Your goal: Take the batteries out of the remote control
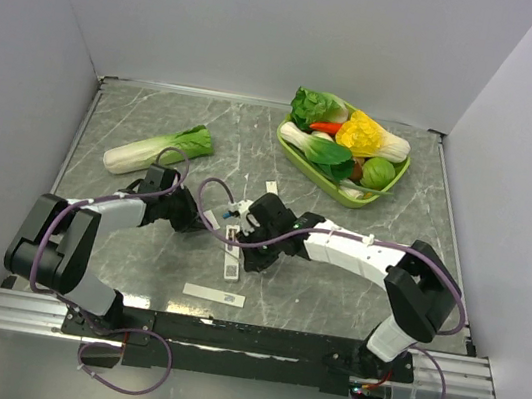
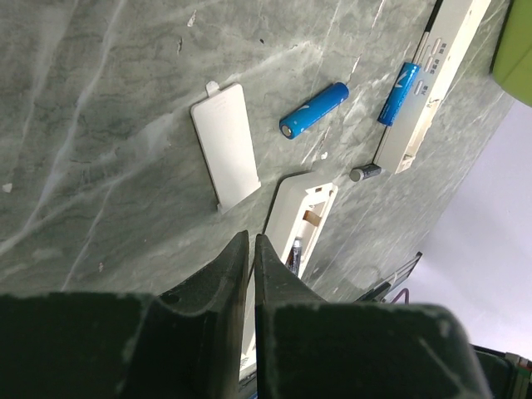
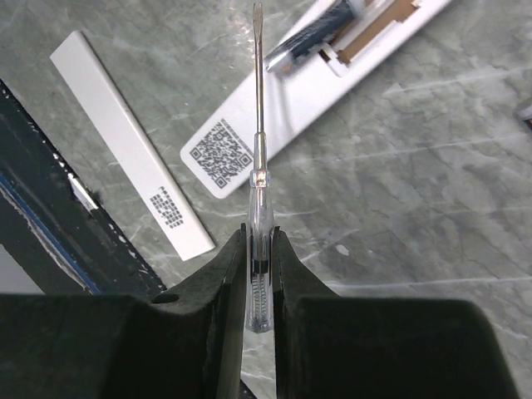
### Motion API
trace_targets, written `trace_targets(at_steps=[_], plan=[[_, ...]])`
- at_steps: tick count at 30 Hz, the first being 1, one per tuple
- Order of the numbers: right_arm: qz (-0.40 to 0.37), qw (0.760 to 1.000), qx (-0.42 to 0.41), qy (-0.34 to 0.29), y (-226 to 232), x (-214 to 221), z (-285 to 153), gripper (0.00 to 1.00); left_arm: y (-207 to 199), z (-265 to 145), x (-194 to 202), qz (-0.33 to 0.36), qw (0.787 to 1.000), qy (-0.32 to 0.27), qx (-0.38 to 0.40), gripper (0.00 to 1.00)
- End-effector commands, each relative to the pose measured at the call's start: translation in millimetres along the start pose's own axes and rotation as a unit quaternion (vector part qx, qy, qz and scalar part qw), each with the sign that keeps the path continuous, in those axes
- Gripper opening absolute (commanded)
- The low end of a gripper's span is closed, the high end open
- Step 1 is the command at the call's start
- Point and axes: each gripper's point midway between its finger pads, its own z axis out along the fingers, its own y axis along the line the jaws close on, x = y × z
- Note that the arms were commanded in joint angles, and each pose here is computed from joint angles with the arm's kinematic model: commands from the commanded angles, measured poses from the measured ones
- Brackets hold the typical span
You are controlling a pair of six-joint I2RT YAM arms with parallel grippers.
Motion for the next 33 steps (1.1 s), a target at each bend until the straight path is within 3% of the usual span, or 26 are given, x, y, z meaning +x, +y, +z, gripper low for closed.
trace_targets(at_steps=[1,9,14,25,33], plan=[[-0.002,1.0,-0.017,-0.008,8.2,-6.3,8.8,0.0,-6.2,-4.6,-1.7,0.014,1.0,-0.008,0.016,0.13],[-0.011,1.0,-0.018,-0.015,11.5,-23.0,10.6,0.0,-2.7,-3.0,-2.8,0.013,1.0,-0.011,0.009,0.13],[-0.018,0.999,-0.022,-0.046,20.0,-38.9,-10.5,0.0,0.2,-2.2,-2.9,0.017,1.0,-0.017,0.006,0.14],[0.001,0.996,0.092,-0.009,-22.6,-13.4,-39.7,0.0,-14.3,5.8,8.8,0.04,0.999,0.009,0.036,0.24],[0.018,0.994,0.111,-0.017,-32.9,-14.9,-44.9,0.0,-20.3,12.9,19.0,0.056,0.998,0.01,0.025,0.28]])
